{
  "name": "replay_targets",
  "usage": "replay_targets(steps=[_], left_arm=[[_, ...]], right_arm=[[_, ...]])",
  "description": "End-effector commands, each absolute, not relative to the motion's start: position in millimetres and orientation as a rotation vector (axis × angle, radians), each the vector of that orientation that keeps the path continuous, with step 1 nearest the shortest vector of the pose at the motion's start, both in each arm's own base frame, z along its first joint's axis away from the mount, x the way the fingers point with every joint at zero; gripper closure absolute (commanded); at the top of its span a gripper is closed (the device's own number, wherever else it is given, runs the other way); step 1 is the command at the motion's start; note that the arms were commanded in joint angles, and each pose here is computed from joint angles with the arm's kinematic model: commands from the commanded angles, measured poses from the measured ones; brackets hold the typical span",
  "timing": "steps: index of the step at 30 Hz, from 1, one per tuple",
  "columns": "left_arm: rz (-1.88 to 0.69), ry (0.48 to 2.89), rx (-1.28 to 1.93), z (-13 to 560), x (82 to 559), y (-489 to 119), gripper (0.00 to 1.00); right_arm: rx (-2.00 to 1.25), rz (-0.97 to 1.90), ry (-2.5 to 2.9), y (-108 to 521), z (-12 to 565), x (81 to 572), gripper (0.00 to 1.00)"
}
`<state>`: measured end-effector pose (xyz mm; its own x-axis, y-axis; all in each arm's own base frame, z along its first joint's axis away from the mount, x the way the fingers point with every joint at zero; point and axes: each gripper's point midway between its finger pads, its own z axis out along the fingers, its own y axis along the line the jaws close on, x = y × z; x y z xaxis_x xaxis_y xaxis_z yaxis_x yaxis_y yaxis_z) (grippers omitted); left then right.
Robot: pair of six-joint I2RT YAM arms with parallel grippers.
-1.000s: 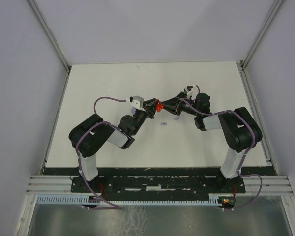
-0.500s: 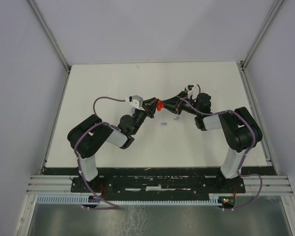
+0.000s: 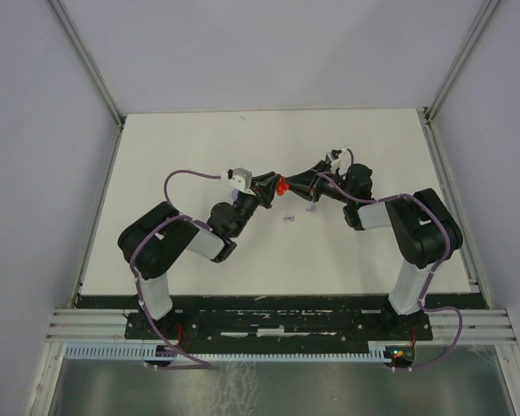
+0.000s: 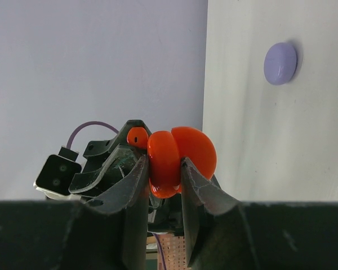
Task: Insert the wireless bluetooth earbuds into the charging case
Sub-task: Place the earbud in the charging case.
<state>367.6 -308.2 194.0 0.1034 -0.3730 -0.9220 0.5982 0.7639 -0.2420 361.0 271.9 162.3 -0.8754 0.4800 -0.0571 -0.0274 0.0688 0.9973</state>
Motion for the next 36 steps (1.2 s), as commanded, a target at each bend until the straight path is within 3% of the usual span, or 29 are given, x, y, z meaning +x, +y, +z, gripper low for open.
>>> replay_targets(steps=[1, 36], left_arm=[[-0.766, 1.099, 0.174, 245.3, 356.7, -298.0, 0.97], [-0.816, 1.113, 0.183, 242.6, 358.1, -309.2, 0.97]], right_arm=[[0.349, 1.898, 1.895, 270.1, 187.4, 358.0, 0.99], [0.348, 1.902, 1.891, 269.4, 188.0, 357.9, 0.99]])
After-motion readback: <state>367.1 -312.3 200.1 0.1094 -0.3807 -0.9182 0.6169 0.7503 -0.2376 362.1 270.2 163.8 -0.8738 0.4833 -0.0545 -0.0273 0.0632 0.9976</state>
